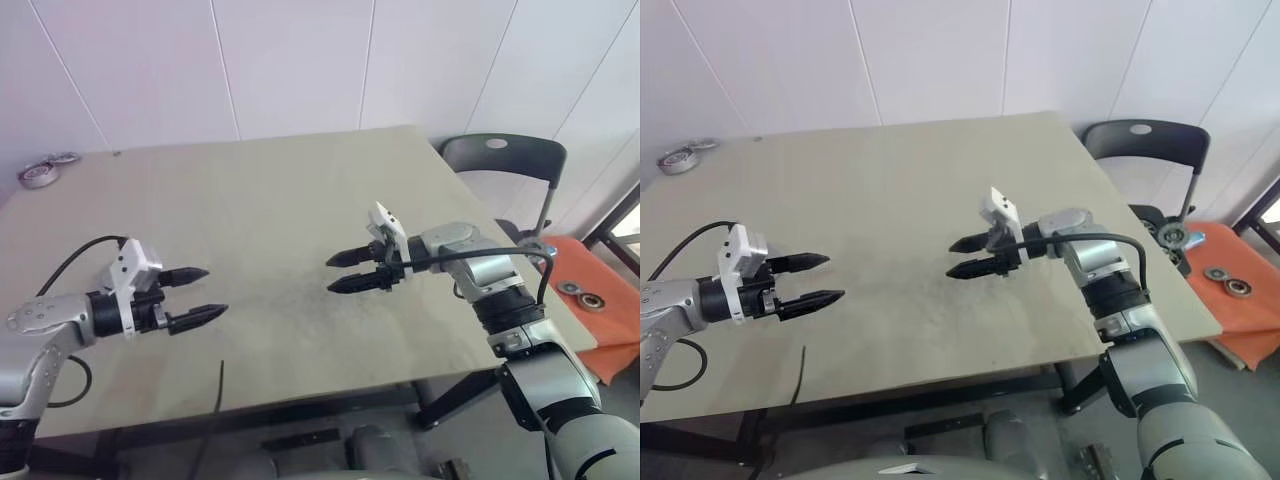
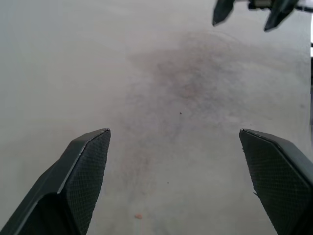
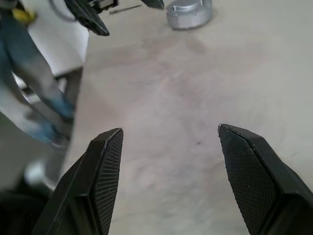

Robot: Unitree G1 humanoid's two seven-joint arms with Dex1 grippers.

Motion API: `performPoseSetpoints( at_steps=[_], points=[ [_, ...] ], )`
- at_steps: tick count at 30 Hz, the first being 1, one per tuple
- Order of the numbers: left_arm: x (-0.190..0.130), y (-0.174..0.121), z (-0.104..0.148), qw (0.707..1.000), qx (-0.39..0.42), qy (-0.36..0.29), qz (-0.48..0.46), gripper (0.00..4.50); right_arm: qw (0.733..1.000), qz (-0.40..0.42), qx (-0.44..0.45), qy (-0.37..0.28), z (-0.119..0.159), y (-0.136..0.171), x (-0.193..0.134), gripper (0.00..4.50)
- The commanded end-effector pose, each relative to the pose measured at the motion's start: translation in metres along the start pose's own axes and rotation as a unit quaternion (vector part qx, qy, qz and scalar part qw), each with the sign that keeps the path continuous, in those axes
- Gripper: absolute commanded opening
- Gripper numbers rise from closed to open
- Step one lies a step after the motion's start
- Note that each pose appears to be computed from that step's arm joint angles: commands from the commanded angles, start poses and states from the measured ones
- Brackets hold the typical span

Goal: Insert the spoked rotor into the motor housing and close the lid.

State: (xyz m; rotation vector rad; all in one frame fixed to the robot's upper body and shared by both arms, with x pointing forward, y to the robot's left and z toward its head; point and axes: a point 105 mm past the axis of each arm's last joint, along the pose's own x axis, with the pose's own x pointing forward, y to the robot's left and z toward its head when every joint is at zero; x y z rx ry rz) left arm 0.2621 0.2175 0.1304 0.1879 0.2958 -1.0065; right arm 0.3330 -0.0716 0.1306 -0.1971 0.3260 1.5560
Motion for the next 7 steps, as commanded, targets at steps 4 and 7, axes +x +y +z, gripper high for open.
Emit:
performPoseSetpoints(
  at_steps=[4, 7],
  points=[
    [-0.003, 0.007, 0.018, 0.998, 0.061, -0.012, -0.021, 4.48, 0.993, 0.015, -0.118, 0.015, 0.012, -0.005, -0.011, 3.24],
    [-0.009, 0.012, 0.02, 0.998, 0.063, -0.019, -0.006, 4.48, 0.99, 0.018, -0.136, 0.012, 0.02, -0.006, -0.017, 3.24]
  ],
)
